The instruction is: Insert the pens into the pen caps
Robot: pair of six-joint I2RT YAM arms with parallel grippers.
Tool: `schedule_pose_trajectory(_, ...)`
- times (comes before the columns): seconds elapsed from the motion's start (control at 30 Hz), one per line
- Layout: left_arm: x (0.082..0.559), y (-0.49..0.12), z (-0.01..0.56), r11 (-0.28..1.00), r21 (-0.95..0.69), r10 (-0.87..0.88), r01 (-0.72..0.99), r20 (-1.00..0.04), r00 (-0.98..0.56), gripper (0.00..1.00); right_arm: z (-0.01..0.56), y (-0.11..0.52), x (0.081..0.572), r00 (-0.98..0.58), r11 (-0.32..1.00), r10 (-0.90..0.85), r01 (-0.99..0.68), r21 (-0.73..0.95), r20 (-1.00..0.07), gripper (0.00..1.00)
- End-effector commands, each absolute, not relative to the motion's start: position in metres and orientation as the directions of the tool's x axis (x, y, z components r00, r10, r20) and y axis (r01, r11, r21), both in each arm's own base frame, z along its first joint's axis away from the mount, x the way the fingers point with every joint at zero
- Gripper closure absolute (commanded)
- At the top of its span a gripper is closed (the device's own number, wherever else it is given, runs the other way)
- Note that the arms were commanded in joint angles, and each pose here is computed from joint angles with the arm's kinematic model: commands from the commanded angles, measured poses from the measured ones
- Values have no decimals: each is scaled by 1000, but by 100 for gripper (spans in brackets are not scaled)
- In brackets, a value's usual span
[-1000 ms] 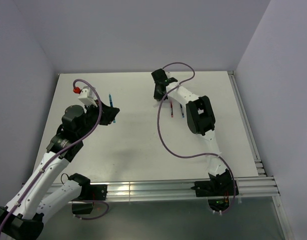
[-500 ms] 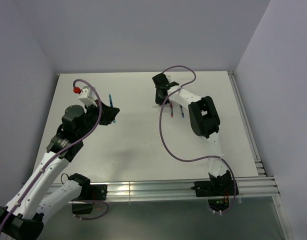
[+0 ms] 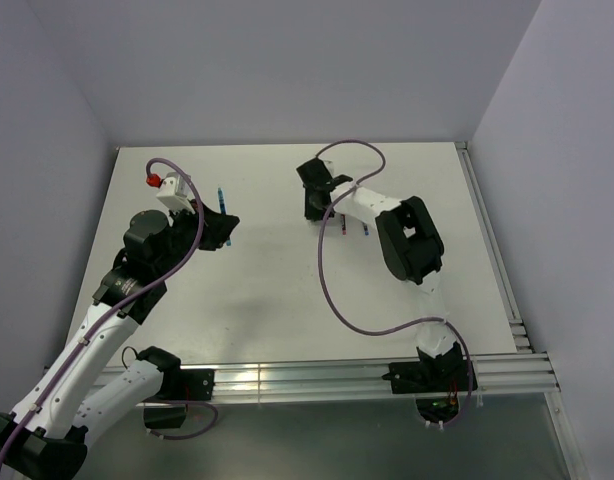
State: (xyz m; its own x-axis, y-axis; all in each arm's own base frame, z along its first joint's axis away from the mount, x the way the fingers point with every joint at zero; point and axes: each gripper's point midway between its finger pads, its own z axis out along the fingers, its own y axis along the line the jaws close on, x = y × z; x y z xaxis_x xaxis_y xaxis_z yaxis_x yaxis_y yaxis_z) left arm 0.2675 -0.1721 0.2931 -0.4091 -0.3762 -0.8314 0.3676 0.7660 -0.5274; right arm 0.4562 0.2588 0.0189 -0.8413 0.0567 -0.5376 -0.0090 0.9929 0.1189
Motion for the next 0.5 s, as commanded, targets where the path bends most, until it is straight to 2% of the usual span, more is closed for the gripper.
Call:
schedule_pose_trajectory(0.0, 267, -173, 307, 759, -516, -378, 396, -846, -377, 100, 19, 270, 424, -870, 992, 2, -62, 114, -492, 82)
schedule_pose_trajectory(0.47, 266, -173, 306, 758, -518, -379, 397, -845, -378, 100, 52, 250, 434, -824, 993, 82, 23, 112, -560, 80)
